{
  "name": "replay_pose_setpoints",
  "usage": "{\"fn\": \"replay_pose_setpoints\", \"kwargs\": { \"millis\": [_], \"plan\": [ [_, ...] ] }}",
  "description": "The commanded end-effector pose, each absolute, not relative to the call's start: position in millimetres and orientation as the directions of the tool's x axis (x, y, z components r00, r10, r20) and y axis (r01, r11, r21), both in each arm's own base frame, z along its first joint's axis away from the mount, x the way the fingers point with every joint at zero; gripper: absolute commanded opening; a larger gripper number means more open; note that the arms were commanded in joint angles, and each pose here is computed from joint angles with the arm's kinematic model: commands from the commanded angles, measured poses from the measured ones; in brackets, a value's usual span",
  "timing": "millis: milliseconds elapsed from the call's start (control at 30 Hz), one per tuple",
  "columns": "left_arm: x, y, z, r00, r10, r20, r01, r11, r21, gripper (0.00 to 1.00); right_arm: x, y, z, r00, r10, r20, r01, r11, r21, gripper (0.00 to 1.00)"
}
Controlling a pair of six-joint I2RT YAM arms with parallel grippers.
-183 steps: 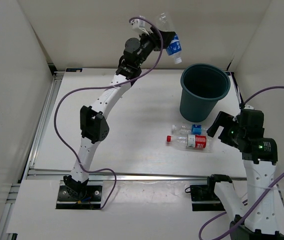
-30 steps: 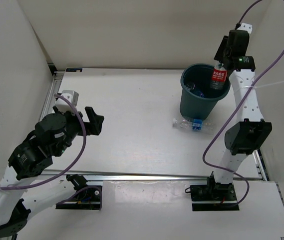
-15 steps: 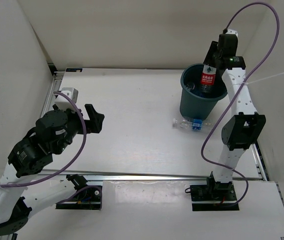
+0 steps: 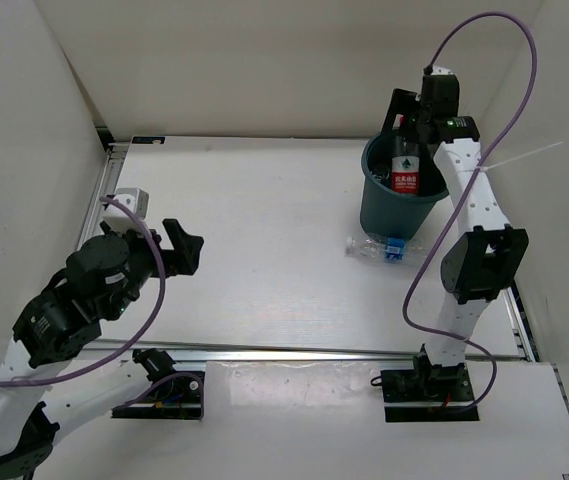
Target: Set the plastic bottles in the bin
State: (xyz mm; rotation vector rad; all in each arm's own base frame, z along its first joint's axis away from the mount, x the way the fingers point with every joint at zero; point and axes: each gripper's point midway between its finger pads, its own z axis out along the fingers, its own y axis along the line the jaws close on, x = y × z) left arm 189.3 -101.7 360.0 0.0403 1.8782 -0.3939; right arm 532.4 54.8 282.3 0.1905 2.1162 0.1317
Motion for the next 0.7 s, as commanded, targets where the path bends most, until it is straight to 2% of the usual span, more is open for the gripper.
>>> {"fn": "replay_pose_setpoints", "kwargs": {
  "millis": [0, 167, 267, 300, 333, 367, 400, 433, 467, 533, 567, 667],
  "plan": [
    [188.6, -96.5, 367.4, -0.299, -0.231, -0.926, 0.201, 0.933, -0.297, 1.00, 519.3, 56.1, 322.0, -0.443, 0.172, -0.880, 0.051, 0.985, 0.166, 1.00],
    [186.1, -98.5, 364.3, -0.306, -0.217, -0.927, 0.222, 0.930, -0.291, 1.00, 497.0, 47.6, 364.0, -0.362, 0.152, -0.920, 0.086, 0.988, 0.129, 1.00],
    [186.1, -101.0, 352.1, -0.333, -0.193, -0.923, 0.224, 0.935, -0.276, 1.00, 461.7, 82.6, 405.6, -0.316, 0.129, -0.940, -0.104, 0.980, 0.170, 1.00],
    [186.2, -101.0, 352.0, -0.333, -0.192, -0.923, 0.224, 0.935, -0.276, 1.00, 449.0, 98.9, 395.0, -0.349, 0.103, -0.931, -0.179, 0.968, 0.174, 1.00],
    [186.5, -104.2, 341.7, -0.354, -0.174, -0.919, 0.229, 0.936, -0.265, 1.00, 434.7, 118.6, 391.9, -0.361, 0.063, -0.931, -0.269, 0.948, 0.168, 1.00],
    [186.5, -104.3, 342.0, -0.345, -0.183, -0.921, 0.232, 0.934, -0.272, 1.00, 407.7, 145.2, 399.0, -0.318, -0.034, -0.947, -0.368, 0.926, 0.090, 1.00],
    [187.1, -104.9, 337.2, -0.353, -0.175, -0.919, 0.230, 0.936, -0.266, 1.00, 393.5, 158.9, 390.1, -0.312, -0.100, -0.945, -0.417, 0.908, 0.042, 1.00],
    [186.8, -107.1, 334.7, -0.352, -0.178, -0.919, 0.240, 0.932, -0.273, 1.00, 367.5, 194.1, 355.0, -0.339, -0.207, -0.918, -0.516, 0.857, -0.003, 1.00],
    [187.7, -108.1, 337.3, -0.344, -0.186, -0.920, 0.242, 0.929, -0.279, 1.00, 344.4, 198.2, 350.2, -0.314, -0.272, -0.909, -0.549, 0.834, -0.060, 1.00],
    [186.7, -107.0, 333.8, -0.346, -0.184, -0.920, 0.242, 0.930, -0.277, 1.00, 301.2, 229.9, 316.2, -0.251, -0.453, -0.856, -0.691, 0.703, -0.169, 1.00],
    [187.9, -107.9, 331.5, -0.345, -0.175, -0.922, 0.245, 0.932, -0.268, 1.00, 278.5, 227.8, 276.8, -0.287, -0.541, -0.791, -0.732, 0.656, -0.183, 1.00],
    [190.7, -105.3, 319.0, -0.351, -0.163, -0.922, 0.221, 0.942, -0.250, 1.00, 238.0, 222.3, 207.7, -0.350, -0.703, -0.619, -0.787, 0.579, -0.213, 1.00]
  ]
}}
